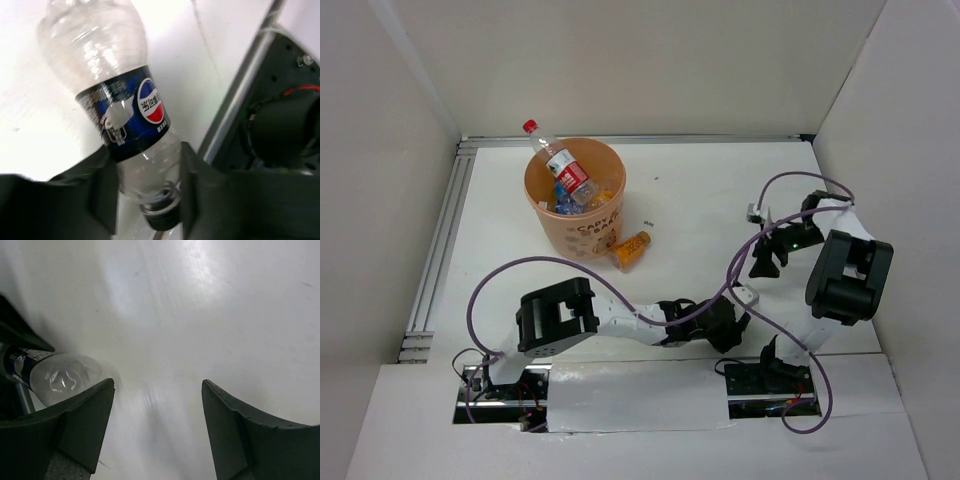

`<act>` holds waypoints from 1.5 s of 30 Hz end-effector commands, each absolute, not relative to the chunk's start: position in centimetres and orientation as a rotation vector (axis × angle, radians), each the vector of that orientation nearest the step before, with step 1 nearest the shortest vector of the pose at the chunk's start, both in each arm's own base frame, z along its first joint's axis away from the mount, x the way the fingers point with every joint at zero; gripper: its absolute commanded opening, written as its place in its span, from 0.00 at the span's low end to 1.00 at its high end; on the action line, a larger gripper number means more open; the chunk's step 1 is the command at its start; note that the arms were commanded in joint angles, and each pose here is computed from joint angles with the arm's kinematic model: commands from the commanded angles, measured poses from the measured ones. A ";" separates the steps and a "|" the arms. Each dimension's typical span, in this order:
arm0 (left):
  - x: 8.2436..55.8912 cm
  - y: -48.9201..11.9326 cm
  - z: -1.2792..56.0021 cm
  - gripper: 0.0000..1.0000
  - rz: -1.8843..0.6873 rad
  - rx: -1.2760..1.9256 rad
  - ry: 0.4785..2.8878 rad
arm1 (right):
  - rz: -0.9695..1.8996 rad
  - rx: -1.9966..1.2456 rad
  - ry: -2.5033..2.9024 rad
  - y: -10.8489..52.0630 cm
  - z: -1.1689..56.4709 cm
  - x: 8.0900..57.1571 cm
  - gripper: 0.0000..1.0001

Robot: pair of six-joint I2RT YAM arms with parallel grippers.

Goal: Put the plastic bottles in the bin

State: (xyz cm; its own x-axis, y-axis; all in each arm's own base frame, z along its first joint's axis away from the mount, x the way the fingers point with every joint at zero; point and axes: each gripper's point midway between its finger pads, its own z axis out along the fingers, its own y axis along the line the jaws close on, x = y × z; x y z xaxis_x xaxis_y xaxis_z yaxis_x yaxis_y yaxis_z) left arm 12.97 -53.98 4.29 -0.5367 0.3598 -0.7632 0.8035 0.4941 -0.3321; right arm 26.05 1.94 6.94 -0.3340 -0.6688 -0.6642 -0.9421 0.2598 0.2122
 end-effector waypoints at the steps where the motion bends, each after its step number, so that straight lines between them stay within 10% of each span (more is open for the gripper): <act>1: 14.4 -50.9 1.2 0.28 -0.677 0.892 2.216 | 0.753 -1.213 2.021 1.1 10.6 29.0 0.78; 5: 16.0 -48.4 2.6 0.00 -0.546 0.847 2.181 | 0.745 -1.109 2.007 0.5 12.2 29.3 0.87; 7: 16.8 -47.5 4.7 0.00 -0.517 0.848 2.142 | 0.711 -1.086 1.963 0.0 14.0 30.0 1.00; 15: 23.7 -41.4 26.5 0.00 -0.486 0.615 1.760 | 0.642 -1.026 1.802 1.0 19.3 33.9 1.00; 20: 30.4 -31.4 36.5 0.00 -0.380 0.324 1.618 | 0.594 -1.261 1.717 7.2 18.0 35.0 0.56; 21: 31.5 -29.6 36.5 0.00 -0.336 0.286 1.628 | 0.591 -1.272 1.715 8.4 18.1 35.0 0.29; 23: 34.4 -25.4 37.0 0.00 -0.249 0.198 1.641 | 0.532 -1.348 1.670 11.8 18.0 36.2 0.22; 32: 39.7 -18.1 34.5 0.00 -0.124 0.037 1.752 | 0.458 -1.492 1.619 20.4 18.1 40.4 0.79; 37: 40.2 -17.0 32.4 0.65 -0.092 0.001 1.819 | 0.486 -1.732 1.423 23.3 16.0 38.7 0.97; 41: 40.2 -17.0 33.2 0.94 -0.104 -0.011 1.808 | 0.453 -1.892 1.253 25.4 14.1 37.2 1.00; 45: 39.2 -16.5 34.9 0.98 -0.114 0.000 1.792 | 0.478 -1.936 1.188 27.4 12.8 36.8 1.00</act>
